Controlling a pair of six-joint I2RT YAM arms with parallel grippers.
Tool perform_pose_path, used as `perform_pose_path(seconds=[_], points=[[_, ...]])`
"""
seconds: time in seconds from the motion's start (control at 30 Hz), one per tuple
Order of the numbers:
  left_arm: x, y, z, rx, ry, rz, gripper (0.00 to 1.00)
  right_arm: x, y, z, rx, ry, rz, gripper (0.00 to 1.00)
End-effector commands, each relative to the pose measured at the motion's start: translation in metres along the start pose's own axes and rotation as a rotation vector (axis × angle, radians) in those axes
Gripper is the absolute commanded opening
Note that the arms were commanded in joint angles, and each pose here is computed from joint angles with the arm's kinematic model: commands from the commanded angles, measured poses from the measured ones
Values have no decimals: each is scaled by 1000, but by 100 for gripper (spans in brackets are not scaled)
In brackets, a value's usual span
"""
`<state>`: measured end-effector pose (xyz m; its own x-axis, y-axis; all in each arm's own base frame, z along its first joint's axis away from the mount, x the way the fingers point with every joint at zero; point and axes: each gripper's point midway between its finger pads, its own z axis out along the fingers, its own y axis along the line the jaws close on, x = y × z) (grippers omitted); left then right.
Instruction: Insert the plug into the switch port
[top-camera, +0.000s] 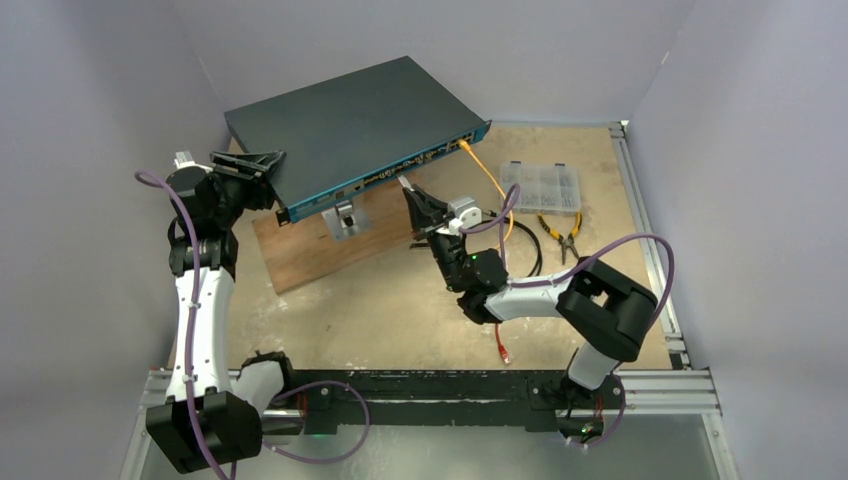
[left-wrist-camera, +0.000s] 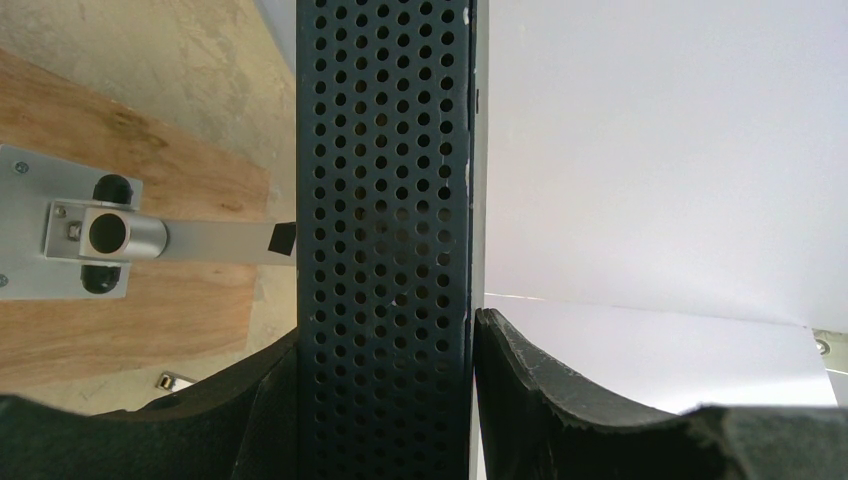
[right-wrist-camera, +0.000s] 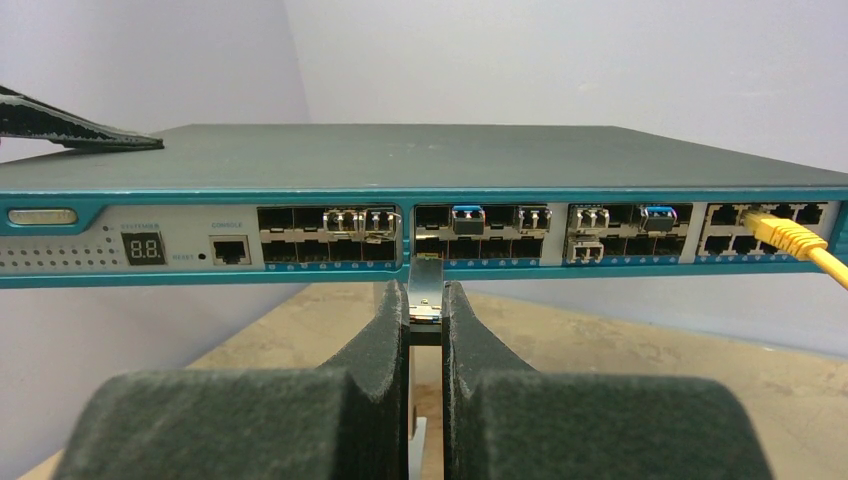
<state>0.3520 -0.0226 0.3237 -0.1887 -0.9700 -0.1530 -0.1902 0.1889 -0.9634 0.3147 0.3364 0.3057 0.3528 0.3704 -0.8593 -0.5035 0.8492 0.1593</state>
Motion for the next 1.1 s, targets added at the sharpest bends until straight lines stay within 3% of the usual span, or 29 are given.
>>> perform_pose_path(seconds=[0.0,1.07], points=[[30,-5,-3,39,124,31,0,-23,-4,5,30,-93,50,0],[31,-3,-3,38,125,31,0,-44,-7,11,54,-140,47,0]])
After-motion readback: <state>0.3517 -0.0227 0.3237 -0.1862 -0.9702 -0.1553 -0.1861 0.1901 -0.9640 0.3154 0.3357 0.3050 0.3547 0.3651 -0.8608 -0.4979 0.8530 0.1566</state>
